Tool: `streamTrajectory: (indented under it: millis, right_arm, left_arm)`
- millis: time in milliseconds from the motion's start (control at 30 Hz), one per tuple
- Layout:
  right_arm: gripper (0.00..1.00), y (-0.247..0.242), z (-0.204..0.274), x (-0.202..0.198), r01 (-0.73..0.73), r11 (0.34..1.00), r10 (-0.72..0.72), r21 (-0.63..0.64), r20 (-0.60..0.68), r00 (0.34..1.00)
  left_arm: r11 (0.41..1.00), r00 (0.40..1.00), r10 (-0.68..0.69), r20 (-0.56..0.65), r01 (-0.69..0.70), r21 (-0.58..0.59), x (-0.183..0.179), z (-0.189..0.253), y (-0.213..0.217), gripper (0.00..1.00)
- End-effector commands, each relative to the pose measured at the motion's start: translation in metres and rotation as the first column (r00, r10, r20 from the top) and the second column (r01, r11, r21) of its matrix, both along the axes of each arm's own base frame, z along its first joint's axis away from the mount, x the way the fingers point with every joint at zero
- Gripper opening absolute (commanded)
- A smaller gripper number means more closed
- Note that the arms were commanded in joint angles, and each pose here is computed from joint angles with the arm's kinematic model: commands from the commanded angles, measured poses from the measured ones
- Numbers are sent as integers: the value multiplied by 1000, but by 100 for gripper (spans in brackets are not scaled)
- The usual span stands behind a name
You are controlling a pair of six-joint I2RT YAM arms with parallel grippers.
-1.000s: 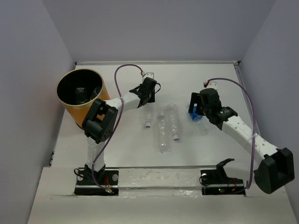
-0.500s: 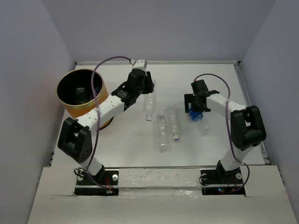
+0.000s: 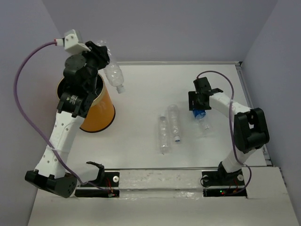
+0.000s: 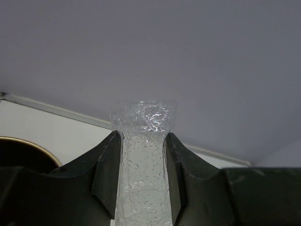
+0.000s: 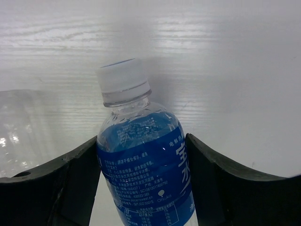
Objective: Put the plastic bottles in the bin
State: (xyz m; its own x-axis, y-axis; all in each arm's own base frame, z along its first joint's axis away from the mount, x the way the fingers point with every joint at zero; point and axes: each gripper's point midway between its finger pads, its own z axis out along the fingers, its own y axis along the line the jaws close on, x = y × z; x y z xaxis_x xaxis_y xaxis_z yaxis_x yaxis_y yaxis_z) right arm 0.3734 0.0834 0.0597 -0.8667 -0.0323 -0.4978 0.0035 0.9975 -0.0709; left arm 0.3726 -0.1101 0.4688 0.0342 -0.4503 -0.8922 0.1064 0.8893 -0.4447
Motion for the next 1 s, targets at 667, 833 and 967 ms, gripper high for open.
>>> streamTrajectory:
  millis: [667,833,967]
  right_arm:
    - [30,212,315,-56,-647,638,124,417,774,621]
    - [30,254,382,-67,-768,507,92,392,861,500]
    - [30,297,418,-61,-839,401,72,368,900,429]
  left_arm:
    - [480,493,860,131,-869,121,-30,-9,220,37]
    - [508,522,847,103,-851,134,-22,-58,216,63]
    - [581,588,804,89,-809,89,-24,-72,207,99]
